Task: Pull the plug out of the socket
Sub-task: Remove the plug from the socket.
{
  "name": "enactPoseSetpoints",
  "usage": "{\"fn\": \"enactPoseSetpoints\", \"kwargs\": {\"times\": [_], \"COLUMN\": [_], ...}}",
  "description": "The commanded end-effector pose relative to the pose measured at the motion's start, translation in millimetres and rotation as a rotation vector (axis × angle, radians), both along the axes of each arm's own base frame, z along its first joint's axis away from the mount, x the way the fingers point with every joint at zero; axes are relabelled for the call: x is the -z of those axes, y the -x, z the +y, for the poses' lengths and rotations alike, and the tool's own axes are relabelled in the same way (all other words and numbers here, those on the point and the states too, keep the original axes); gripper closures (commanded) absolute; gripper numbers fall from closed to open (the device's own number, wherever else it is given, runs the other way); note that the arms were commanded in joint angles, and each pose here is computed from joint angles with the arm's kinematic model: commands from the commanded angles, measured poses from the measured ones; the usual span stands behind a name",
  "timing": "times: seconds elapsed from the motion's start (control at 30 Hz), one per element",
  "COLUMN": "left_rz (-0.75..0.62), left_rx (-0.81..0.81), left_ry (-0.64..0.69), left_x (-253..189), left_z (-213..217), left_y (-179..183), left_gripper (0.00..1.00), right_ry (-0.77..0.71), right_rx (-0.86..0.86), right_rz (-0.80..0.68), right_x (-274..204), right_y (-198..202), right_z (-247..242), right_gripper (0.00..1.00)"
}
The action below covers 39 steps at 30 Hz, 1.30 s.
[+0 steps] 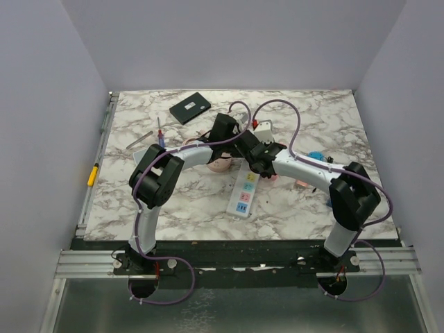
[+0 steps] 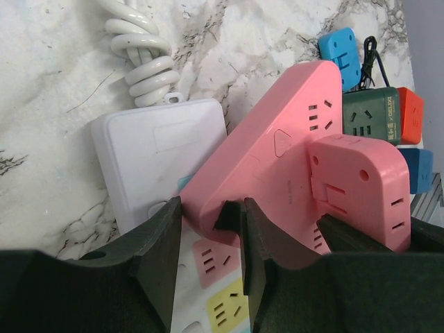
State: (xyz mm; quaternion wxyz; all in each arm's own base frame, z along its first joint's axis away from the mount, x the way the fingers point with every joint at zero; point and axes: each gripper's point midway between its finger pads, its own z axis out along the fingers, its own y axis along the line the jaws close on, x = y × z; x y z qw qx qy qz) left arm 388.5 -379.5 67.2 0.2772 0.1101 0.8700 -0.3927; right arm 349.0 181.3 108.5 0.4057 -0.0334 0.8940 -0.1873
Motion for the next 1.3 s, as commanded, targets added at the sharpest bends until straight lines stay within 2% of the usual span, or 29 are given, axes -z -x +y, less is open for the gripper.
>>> {"fn": "enactPoseSetpoints", "kwargs": {"times": [0.0, 0.47, 1.27], "left_rz": [0.288, 0.287, 0.29], "left_rx": [0.048, 0.073, 0.093], "left_ry": [-0.388, -0.465, -0.503], "left_x": [139, 154, 161], "left_z": [49, 54, 55], "left_y": [82, 90, 95], "left_gripper": [0.68, 0.69, 0.7], "right_ry": [-0.454, -0.762, -1.049], "right_rx": [-0.16, -0.094, -0.095], "right_rz": [-0.101, -0.042, -0.011], "right_x": [-51, -41, -45], "right_y": [-3, -9, -11], "right_z": [84, 51, 37], "right_gripper": [1.0, 1.0, 1.0]}}
